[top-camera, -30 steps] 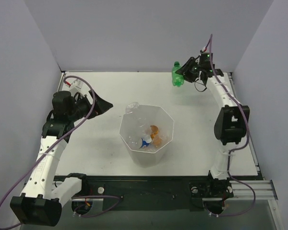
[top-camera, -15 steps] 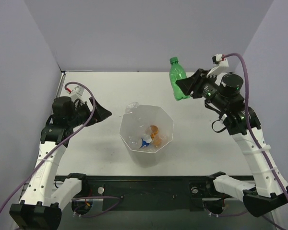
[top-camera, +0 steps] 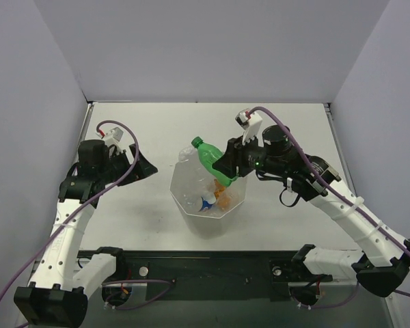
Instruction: Put the plastic bottles in the bin
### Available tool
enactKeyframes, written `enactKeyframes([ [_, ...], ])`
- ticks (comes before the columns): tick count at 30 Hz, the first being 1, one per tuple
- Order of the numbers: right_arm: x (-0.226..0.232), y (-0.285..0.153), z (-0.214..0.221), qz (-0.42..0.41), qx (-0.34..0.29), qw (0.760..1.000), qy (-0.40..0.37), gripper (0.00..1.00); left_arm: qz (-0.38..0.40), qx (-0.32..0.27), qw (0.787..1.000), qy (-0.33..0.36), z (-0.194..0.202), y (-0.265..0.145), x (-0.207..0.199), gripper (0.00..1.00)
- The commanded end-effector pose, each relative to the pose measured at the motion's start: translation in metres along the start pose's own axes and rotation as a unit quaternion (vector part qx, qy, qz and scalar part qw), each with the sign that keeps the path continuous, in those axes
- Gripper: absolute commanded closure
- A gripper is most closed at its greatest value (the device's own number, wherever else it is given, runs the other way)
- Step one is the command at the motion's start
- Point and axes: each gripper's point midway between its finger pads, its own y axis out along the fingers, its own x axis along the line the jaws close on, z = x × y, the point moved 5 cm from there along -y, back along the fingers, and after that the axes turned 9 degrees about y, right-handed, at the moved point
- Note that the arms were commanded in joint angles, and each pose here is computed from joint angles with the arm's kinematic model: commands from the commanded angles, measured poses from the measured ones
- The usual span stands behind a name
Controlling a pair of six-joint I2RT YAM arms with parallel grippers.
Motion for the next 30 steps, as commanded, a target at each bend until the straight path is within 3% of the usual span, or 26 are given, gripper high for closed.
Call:
enactKeyframes([
  [1,0.009,0.002,-0.012,-0.001,-0.014,1.000,-0.017,0.64,0.006,-0.026,0.999,0.028,-0.017,-0.011,-0.008,0.10],
  [2,0.008,0.002,-0.011,0.003,-0.009,1.000,-0.015,0.52,0.005,-0.027,0.999,0.030,-0.017,-0.011,-0.008,0.10],
  [6,0.004,0.002,-0.010,0.021,-0.002,1.000,-0.019,0.34,0.002,-0.026,0.999,0.031,-0.019,-0.010,-0.008,0.10],
  [12,-0.007,-0.004,-0.021,0.066,-0.022,0.996,-0.053,0.29,0.013,-0.023,0.999,0.032,-0.019,-0.010,-0.011,0.10],
  [16,-0.025,-0.025,-0.039,0.152,-0.078,0.983,-0.066,0.29,0.020,-0.018,0.999,0.021,-0.016,-0.007,-0.011,0.10],
  [20,-0.043,-0.061,-0.051,0.235,-0.139,0.959,-0.080,0.24,0.043,-0.015,0.999,0.003,-0.013,0.002,-0.013,0.10],
  [23,-0.074,-0.093,-0.055,0.331,-0.183,0.924,-0.053,0.17,0.054,-0.013,0.998,-0.013,-0.013,0.009,-0.013,0.10],
  [28,-0.132,-0.136,-0.039,0.416,-0.230,0.876,0.083,0.11,0.065,-0.014,0.997,-0.028,-0.015,0.019,-0.013,0.11],
  [29,-0.153,-0.146,-0.030,0.448,-0.233,0.854,0.125,0.11,0.067,-0.015,0.997,-0.028,-0.016,0.020,-0.013,0.11],
  [30,-0.156,-0.146,-0.025,0.435,-0.226,0.859,0.146,0.11,0.068,-0.011,0.997,-0.030,-0.016,0.023,-0.013,0.11],
])
